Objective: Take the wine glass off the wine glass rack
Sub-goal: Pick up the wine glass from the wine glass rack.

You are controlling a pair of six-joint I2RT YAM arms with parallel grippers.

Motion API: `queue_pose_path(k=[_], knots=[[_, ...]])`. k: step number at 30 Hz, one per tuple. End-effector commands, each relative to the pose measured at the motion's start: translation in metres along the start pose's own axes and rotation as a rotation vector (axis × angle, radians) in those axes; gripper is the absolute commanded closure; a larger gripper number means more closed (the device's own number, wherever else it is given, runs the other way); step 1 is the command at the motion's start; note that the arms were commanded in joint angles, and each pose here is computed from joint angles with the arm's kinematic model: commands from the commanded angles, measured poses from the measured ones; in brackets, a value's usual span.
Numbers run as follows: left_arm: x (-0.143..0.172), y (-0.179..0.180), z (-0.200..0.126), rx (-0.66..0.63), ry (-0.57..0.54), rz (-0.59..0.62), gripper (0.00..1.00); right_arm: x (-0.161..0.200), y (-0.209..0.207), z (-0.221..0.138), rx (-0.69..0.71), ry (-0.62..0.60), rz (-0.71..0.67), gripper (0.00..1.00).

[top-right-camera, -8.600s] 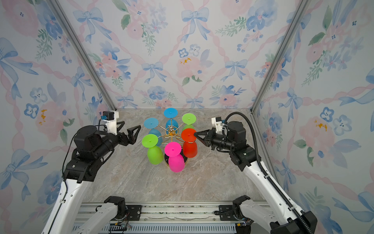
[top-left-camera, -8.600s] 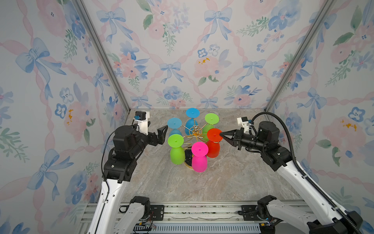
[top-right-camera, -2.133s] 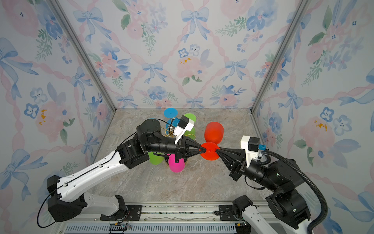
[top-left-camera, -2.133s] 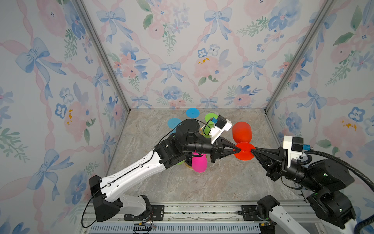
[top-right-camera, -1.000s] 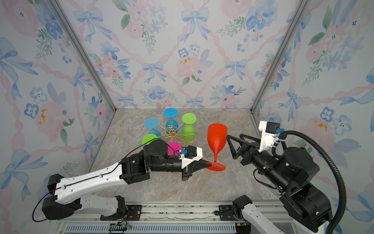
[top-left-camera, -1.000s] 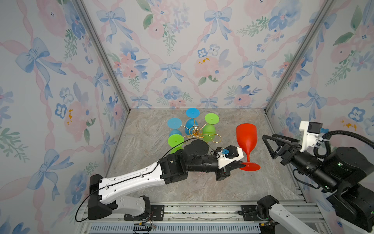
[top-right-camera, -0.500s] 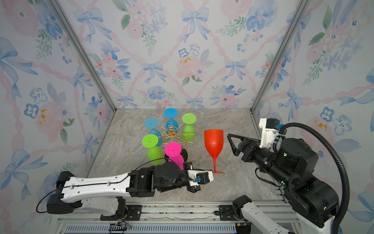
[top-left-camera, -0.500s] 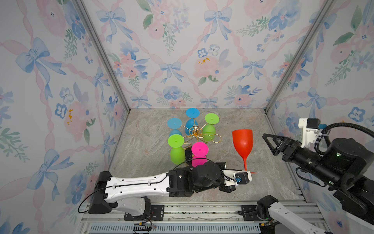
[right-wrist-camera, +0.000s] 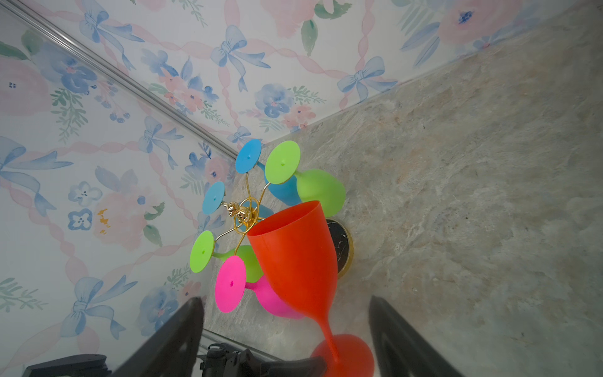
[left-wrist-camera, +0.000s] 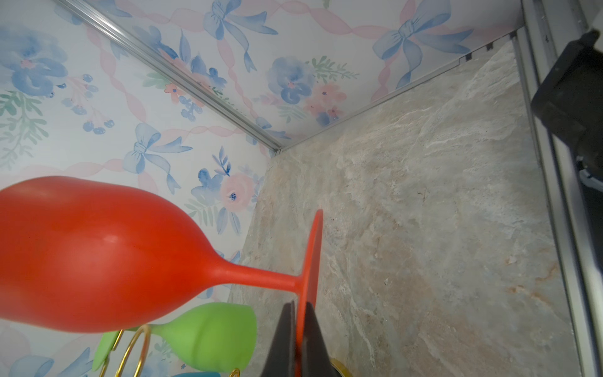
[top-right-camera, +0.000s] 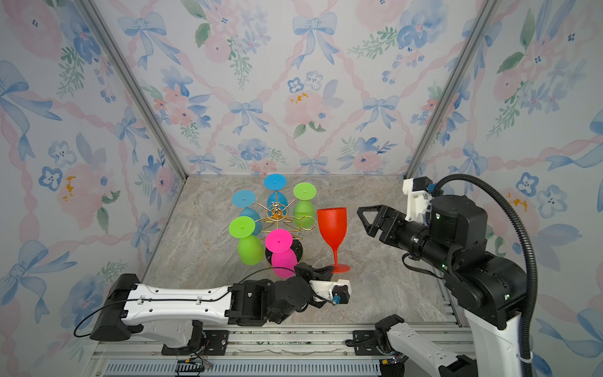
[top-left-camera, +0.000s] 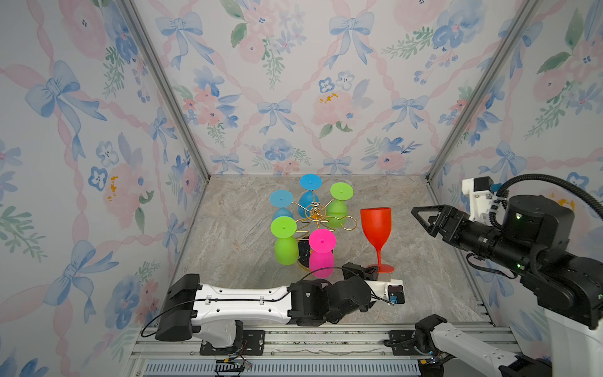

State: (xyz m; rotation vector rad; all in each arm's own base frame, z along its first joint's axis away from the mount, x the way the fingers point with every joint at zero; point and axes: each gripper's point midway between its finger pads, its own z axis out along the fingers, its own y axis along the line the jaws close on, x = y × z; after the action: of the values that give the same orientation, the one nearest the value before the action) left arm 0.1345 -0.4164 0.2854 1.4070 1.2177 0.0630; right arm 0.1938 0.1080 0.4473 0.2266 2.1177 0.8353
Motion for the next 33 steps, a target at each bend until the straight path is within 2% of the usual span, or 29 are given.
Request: queue_pose_path(k=[1, 7, 13, 17, 20, 33], knots=[[0.006, 0.009, 0.0, -0.082, 0.034, 0.066, 1.0, 0.013, 0.003, 0.006, -0.038, 0.101, 0.096, 0.2], [0.018, -0.003, 0.002, -0.073, 0.055, 0.197, 1.0, 0.017, -0.016, 0.019, 0.003, 0.168, 0.187, 0.25], [0.019, -0.009, 0.0, -0.067, 0.012, 0.328, 1.0, 0.028, -0.027, 0.028, 0.045, 0.258, 0.214, 0.28], [0.021, -0.009, -0.005, -0.11, -0.031, 0.46, 1.0, 0.037, -0.032, 0.032, 0.064, 0.322, 0.237, 0.31], [0.03, -0.013, -0.003, -0.138, -0.01, 0.562, 1.0, 0.041, -0.033, 0.031, 0.075, 0.356, 0.24, 0.33], [0.046, -0.019, 0.002, -0.185, 0.041, 0.685, 1.0, 0.075, -0.052, 0.025, 0.143, 0.491, 0.23, 0.44]])
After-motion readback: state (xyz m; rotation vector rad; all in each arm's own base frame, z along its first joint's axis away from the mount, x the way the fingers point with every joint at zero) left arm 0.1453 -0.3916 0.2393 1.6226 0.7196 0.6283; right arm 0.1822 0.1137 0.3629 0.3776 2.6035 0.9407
